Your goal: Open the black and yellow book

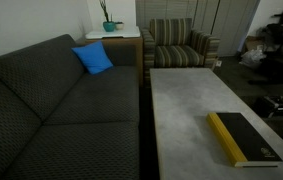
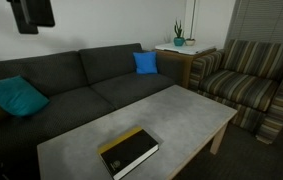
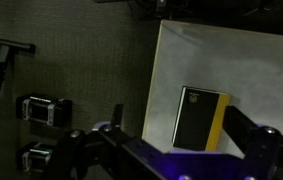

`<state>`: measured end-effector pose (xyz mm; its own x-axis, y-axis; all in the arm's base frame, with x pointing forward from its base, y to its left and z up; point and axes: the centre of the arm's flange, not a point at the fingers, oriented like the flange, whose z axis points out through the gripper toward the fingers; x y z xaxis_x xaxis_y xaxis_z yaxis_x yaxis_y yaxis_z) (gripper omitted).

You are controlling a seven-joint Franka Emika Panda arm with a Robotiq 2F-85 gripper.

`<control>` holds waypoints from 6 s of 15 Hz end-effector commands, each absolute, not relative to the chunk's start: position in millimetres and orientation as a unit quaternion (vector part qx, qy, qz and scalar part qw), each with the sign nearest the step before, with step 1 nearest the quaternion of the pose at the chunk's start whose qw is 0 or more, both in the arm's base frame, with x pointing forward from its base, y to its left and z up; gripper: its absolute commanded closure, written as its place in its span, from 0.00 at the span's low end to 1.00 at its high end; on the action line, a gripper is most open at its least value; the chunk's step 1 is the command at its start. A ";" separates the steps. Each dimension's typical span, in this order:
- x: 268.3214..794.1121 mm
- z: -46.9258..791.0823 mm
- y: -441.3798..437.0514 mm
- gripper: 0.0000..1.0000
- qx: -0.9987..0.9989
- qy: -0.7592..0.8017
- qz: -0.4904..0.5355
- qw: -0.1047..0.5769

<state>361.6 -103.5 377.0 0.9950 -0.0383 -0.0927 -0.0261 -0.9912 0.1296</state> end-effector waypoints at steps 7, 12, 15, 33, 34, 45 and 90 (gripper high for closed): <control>380.1 354.3 -98.5 0.00 0.996 -0.028 0.027 0.080; 410.9 319.4 -110.1 0.00 0.993 -0.038 0.104 0.043; 435.9 287.3 -121.0 0.00 0.995 -0.051 0.083 0.011; 512.3 204.2 -158.1 0.00 0.993 0.047 0.101 0.024; 522.1 190.8 -160.9 0.00 0.993 0.062 0.101 0.021; 530.9 174.2 -141.1 0.00 0.993 0.080 0.086 0.004; 710.3 -127.7 -96.6 0.00 0.990 0.120 -0.061 0.043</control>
